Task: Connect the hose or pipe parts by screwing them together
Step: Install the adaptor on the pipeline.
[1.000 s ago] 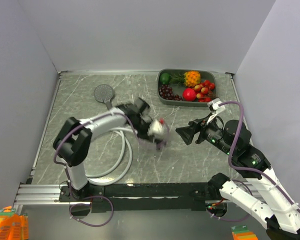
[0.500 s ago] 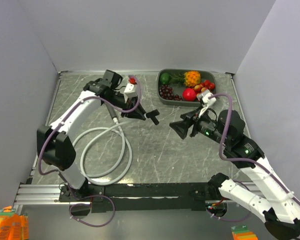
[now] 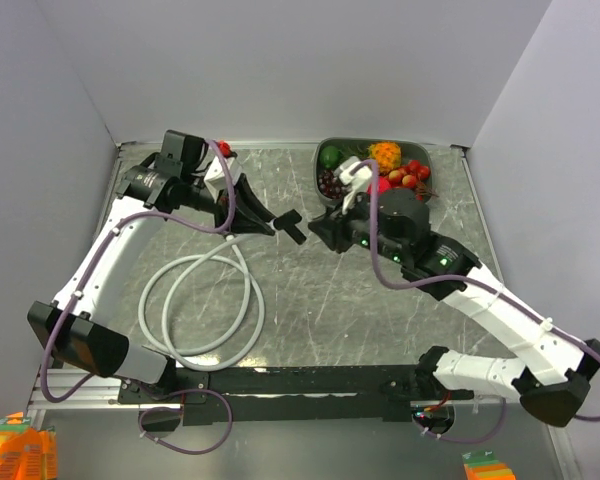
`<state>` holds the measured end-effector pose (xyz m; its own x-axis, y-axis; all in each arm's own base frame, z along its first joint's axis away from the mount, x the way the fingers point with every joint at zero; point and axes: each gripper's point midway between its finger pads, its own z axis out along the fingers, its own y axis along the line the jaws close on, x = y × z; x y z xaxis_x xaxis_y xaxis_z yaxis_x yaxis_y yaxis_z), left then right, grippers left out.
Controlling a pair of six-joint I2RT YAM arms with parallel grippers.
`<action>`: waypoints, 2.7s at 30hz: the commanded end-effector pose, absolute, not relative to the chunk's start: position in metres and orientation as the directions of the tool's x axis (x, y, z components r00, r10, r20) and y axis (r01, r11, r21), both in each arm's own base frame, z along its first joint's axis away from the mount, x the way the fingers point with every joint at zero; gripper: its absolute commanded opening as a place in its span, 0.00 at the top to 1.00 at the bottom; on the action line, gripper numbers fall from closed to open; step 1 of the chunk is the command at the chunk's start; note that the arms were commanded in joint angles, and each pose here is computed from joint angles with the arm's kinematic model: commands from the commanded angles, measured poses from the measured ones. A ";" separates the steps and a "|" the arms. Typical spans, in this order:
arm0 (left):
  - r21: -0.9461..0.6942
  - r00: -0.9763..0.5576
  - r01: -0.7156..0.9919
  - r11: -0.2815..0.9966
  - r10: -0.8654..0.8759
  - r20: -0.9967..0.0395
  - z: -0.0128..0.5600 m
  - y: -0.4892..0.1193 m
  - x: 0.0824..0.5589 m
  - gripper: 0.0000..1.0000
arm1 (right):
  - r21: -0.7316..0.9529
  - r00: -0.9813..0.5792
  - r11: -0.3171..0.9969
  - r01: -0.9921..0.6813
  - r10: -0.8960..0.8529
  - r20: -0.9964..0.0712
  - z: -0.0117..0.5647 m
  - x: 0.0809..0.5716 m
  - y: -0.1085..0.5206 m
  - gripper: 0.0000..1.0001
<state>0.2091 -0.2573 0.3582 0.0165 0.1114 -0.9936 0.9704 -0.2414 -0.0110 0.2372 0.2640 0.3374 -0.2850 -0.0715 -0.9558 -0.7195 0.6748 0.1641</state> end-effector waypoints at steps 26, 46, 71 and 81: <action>-0.157 -0.146 0.968 -0.197 0.071 -0.987 0.397 -0.251 0.202 0.99 | -0.030 -0.017 0.708 -0.706 -0.059 -0.998 0.445 0.210 0.256 0.79; -0.166 -0.156 0.970 -0.179 0.069 -0.985 0.412 -0.250 0.199 0.99 | -0.024 -0.103 0.664 -0.747 -0.152 -0.983 0.405 0.227 0.291 0.85; -0.182 -0.174 0.977 -0.114 0.075 -0.982 0.398 -0.257 0.213 0.99 | 0.103 -0.109 0.433 -0.896 0.011 -0.994 0.436 0.189 0.330 0.88; -0.178 -0.169 0.977 -0.115 0.084 -0.982 0.393 -0.257 0.210 0.99 | 0.140 -0.114 0.456 -0.879 0.084 -0.990 0.445 0.204 0.341 0.88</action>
